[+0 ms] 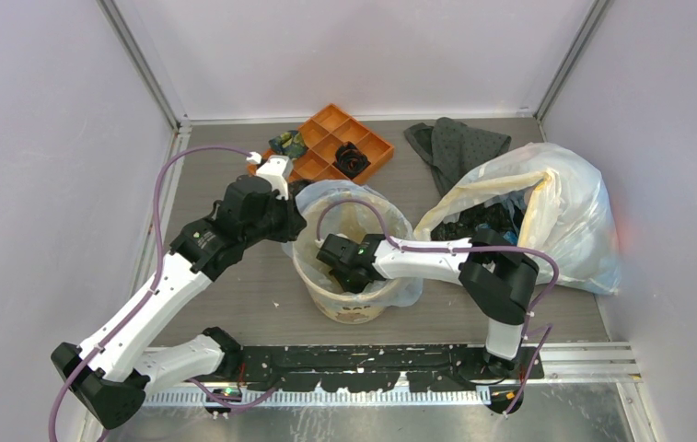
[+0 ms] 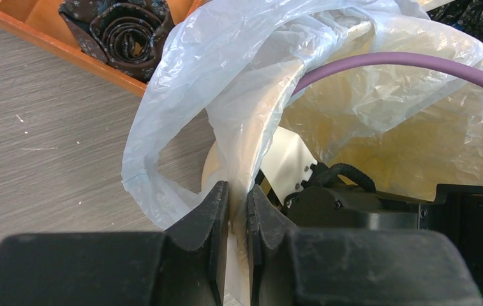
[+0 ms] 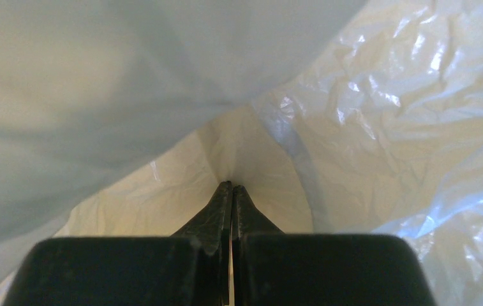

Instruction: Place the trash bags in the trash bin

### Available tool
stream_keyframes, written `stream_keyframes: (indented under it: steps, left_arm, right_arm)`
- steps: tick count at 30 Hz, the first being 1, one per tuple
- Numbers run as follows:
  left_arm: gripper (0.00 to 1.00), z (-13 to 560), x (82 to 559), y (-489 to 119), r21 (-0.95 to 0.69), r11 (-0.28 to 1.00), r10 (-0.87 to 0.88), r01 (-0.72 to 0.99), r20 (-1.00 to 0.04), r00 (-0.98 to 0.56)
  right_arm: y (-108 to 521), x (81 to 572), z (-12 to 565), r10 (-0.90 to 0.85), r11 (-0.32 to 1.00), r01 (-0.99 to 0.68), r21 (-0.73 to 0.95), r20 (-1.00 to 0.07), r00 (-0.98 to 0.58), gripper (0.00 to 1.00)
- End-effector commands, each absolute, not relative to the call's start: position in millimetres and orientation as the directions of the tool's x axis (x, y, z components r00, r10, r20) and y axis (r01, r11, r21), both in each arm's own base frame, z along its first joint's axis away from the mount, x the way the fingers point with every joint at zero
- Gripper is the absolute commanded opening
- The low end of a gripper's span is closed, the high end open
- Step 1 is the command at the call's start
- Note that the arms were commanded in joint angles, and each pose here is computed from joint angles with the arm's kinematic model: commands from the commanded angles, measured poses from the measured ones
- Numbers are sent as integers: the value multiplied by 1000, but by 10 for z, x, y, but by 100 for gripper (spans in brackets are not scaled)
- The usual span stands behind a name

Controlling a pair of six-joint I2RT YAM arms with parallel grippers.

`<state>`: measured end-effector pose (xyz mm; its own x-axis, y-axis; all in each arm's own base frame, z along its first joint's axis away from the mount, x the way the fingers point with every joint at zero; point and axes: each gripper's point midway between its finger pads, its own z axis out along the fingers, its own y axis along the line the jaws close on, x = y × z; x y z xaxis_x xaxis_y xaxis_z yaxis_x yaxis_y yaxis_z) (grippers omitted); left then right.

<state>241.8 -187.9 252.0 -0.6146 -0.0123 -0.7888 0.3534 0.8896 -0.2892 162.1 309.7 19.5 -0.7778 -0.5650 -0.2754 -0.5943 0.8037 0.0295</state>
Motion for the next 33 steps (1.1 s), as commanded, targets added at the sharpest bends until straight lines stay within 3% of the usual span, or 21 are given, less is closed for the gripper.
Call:
stream_keyframes:
  steps: [1,33]
  left_arm:
    - [3,2838,2457,-1919,-307,869,-54,387,-838,-543]
    - [1,2856,2426,-1955,-319,856,-51,406,-835,-547]
  right_arm:
    - [3077,1618,45,-563,809,-588,22,-260,-784,1]
    - [3213,1869,1013,-454,844,-535,50,-464,-760,1]
